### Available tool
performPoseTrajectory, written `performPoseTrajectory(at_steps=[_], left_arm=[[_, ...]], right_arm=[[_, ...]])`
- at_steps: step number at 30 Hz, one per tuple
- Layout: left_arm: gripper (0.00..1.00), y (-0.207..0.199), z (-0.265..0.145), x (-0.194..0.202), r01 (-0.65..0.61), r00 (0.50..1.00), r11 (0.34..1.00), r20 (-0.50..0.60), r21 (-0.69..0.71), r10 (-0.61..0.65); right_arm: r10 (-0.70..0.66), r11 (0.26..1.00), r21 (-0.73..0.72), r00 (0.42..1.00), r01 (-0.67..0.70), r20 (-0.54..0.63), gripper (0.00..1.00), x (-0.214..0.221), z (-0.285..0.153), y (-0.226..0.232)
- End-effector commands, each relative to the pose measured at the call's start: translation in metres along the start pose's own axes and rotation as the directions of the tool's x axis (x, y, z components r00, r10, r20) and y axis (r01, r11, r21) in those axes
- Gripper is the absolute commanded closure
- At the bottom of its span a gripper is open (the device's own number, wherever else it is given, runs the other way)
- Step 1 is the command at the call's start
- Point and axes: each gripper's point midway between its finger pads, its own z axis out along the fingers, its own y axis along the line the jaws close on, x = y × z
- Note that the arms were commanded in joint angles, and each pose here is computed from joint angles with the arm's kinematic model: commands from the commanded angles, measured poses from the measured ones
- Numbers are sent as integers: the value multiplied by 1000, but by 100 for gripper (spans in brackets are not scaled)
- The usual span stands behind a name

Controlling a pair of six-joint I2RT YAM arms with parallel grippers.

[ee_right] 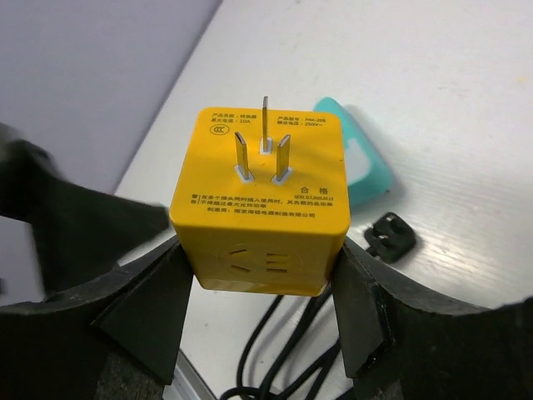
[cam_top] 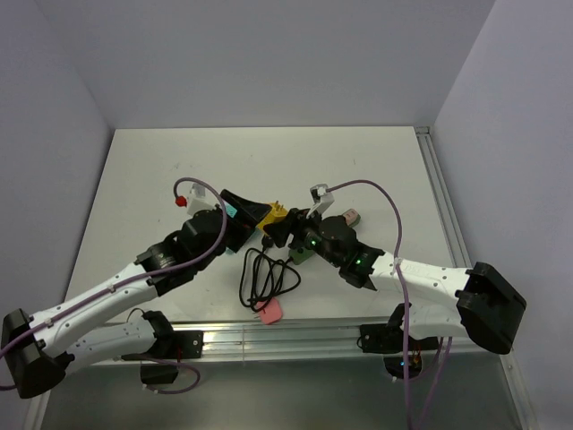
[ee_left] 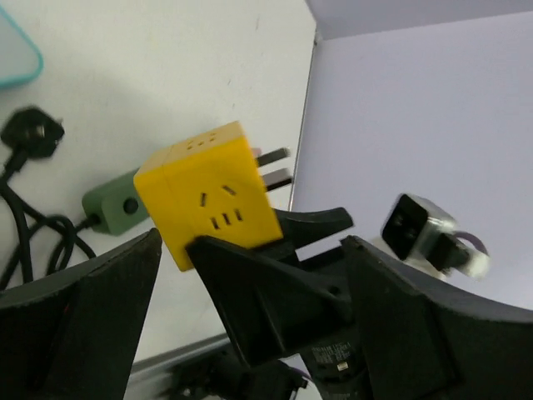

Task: Insert the plug
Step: Pick up the plug from the corner of the board.

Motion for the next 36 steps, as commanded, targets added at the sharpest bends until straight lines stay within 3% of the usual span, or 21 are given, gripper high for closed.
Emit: performPoseTrajectory(at_steps=[1, 5, 10, 15, 17, 20, 25, 28, 29, 36], left_arm=[[0, -26, -18, -33, -152, 983, 986, 113, 74, 143], [1, -30, -25, -43, -246, 964, 963, 127, 111, 232], [3, -10, -21, -50, -423, 897, 905, 170, 54, 409], [8, -3, -22, -63, -455, 864, 889, 267, 52, 427], [1, -3, -22, -67, -451, 860, 891, 293, 55, 417], [0, -8, -20, -65, -479, 847, 873, 305, 87, 435], [1, -18, -10, -29, -682, 730, 694, 276, 231, 626], [1, -19, -12, -12, -733, 680, 607, 306, 307, 666], [0, -29, -17, -13, -758, 652, 559, 365, 335, 665], [1, -29, -39, -2, -813, 578, 416, 483, 407, 658]], right_arm=[[27, 999, 46, 1000, -28, 14, 60, -6, 1, -9], [48, 998, 28, 999, -48, 7, 61, -9, -1, -9], [142, 990, 10, 987, -142, -75, 61, -15, -8, -6], [235, 972, 32, 943, -234, -235, 70, -30, -10, -6], [247, 969, 69, 923, -238, -295, 74, -25, -14, -11], [245, 969, 48, 914, -243, -322, 74, -34, -19, -7], [285, 957, 52, 899, -284, -332, 74, -38, -24, -8], [330, 940, 42, 876, -337, -351, 74, -39, -25, -5], [353, 931, 47, 865, -361, -356, 75, -37, -25, -6], [410, 902, 17, 845, -430, -343, 76, -44, -30, 4]])
